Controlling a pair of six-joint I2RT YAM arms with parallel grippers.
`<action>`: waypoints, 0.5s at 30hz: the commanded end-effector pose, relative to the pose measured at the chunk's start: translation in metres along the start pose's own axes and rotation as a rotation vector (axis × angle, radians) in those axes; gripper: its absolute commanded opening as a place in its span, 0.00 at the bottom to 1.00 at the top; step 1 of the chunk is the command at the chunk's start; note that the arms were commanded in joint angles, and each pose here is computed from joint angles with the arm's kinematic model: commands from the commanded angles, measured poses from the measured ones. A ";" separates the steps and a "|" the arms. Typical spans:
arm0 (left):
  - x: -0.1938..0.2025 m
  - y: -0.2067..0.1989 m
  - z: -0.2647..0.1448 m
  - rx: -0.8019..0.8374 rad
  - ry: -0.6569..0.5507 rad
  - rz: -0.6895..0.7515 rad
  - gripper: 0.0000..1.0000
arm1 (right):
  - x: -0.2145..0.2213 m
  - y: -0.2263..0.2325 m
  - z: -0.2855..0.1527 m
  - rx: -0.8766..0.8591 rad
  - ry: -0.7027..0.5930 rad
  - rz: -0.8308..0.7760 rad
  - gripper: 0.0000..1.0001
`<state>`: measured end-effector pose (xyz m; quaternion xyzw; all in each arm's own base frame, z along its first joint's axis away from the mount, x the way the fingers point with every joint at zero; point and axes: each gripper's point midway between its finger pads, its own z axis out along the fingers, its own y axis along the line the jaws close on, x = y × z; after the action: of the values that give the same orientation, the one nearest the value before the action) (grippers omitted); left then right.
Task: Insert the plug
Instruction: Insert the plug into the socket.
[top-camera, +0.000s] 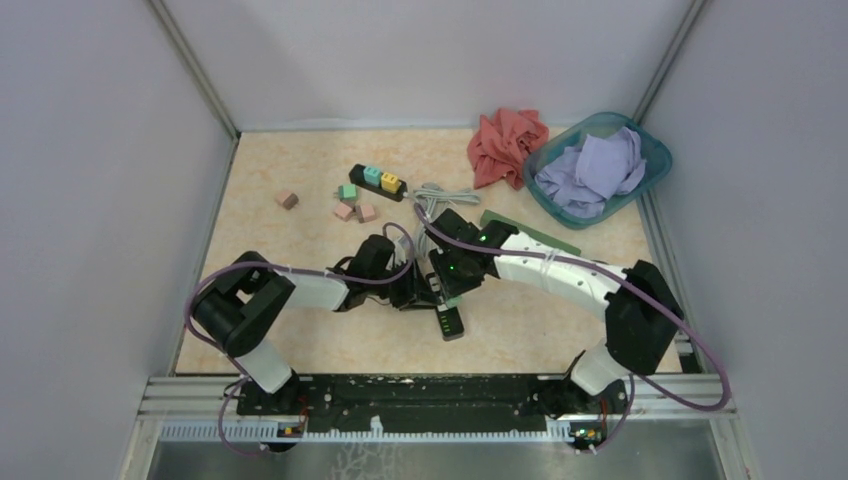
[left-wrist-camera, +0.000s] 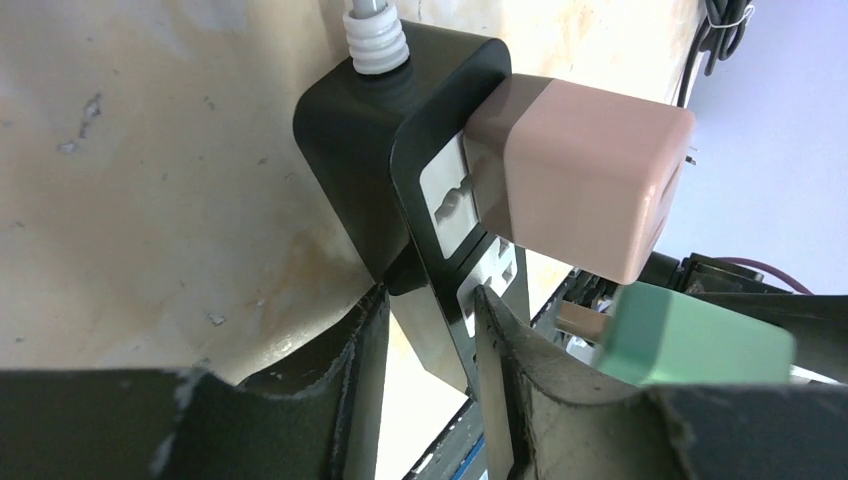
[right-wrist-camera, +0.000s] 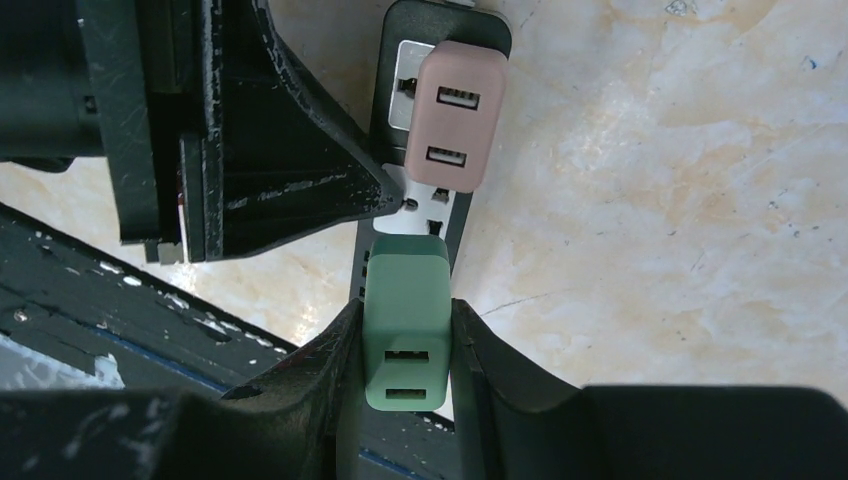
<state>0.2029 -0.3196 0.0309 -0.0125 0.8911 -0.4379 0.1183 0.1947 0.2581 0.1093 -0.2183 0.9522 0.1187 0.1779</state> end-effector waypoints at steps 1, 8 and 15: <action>0.005 0.001 0.007 0.001 0.021 0.001 0.40 | -0.010 0.005 0.008 -0.008 -0.015 0.036 0.00; 0.005 0.001 0.005 -0.006 0.013 -0.003 0.39 | -0.009 -0.008 0.018 0.071 -0.009 0.065 0.00; 0.005 0.001 0.007 -0.005 0.017 -0.004 0.39 | -0.004 -0.013 0.025 0.099 0.001 0.077 0.00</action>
<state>0.2017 -0.3242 0.0320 -0.0133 0.8879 -0.4454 0.1146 0.2017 0.2553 0.0859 -0.1898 0.9644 0.0826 0.1644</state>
